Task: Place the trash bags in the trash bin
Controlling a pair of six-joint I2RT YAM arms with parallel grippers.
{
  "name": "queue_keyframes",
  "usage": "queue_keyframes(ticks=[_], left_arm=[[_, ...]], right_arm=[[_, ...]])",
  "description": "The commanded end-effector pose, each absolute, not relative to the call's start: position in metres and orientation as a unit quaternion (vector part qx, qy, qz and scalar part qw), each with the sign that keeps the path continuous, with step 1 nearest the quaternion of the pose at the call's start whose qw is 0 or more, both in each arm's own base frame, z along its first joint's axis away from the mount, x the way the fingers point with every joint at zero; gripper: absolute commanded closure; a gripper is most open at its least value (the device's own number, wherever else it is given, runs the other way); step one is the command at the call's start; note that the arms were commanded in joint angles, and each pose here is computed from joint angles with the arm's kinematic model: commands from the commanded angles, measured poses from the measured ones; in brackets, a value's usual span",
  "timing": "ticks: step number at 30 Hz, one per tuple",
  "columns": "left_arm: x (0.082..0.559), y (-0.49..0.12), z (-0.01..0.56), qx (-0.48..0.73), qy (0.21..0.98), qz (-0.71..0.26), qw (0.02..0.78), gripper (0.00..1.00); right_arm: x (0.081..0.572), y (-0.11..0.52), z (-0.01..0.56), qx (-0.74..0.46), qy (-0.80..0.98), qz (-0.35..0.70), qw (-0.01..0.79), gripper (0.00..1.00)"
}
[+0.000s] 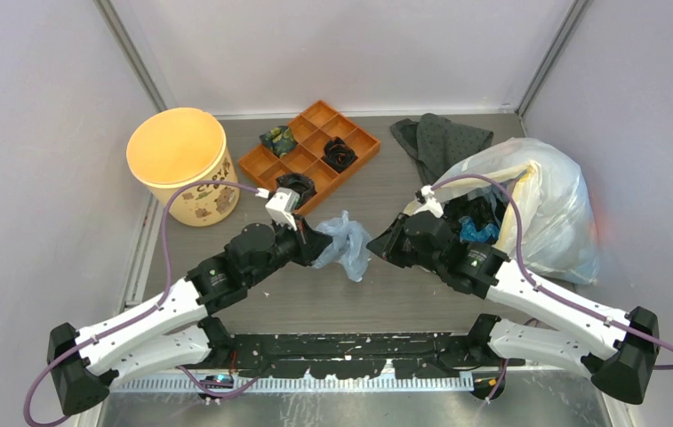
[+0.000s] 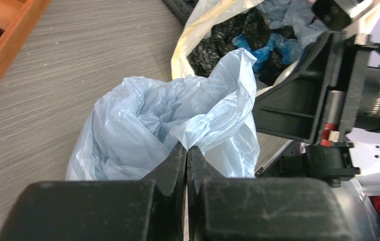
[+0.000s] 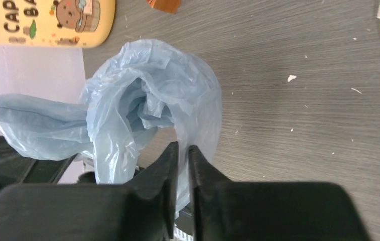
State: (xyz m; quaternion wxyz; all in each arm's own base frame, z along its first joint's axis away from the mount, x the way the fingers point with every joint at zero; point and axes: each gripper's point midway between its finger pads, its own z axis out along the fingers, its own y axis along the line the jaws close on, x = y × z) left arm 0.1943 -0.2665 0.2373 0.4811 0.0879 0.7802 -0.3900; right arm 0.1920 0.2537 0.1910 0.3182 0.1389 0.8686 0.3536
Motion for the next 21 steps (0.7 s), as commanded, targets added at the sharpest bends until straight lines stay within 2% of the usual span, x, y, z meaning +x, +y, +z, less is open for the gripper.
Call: queue_keyframes(ticks=[1, 2, 4, 7, 10, 17, 18, 21], left_arm=[[0.205, -0.247, 0.233, 0.059, 0.785, -0.363, 0.499, 1.00], [0.206, -0.242, 0.231, 0.055, 0.788, -0.356, 0.499, 1.00], [0.207, -0.231, 0.226, 0.044, 0.796, -0.344, 0.496, 1.00], [0.205, -0.227, 0.227, 0.041, 0.793, -0.357, 0.492, 1.00], [0.202, -0.231, 0.231, 0.049, 0.786, -0.373, 0.491, 1.00], [0.197, -0.245, 0.242, 0.076, 0.772, -0.403, 0.486, 1.00], [0.197, -0.245, 0.243, 0.077, 0.773, -0.402, 0.484, 1.00], [0.198, -0.245, 0.241, 0.071, 0.786, -0.393, 0.471, 1.00]], right_arm=[[0.205, 0.240, 0.216, 0.148, 0.857, 0.331, 0.367, 0.92], [0.207, 0.232, 0.218, 0.148, 0.858, 0.313, 0.380, 0.97], [0.212, 0.217, 0.225, 0.147, 0.858, 0.281, 0.404, 0.99], [0.212, 0.219, 0.230, 0.127, 0.865, 0.272, 0.403, 0.88], [0.211, 0.233, 0.220, 0.112, 0.875, 0.278, 0.381, 0.92], [0.208, 0.244, 0.214, 0.084, 0.878, 0.289, 0.371, 0.83], [0.208, 0.244, 0.215, 0.072, 0.879, 0.287, 0.374, 0.81], [0.206, 0.244, 0.221, 0.029, 0.878, 0.278, 0.389, 0.63]])
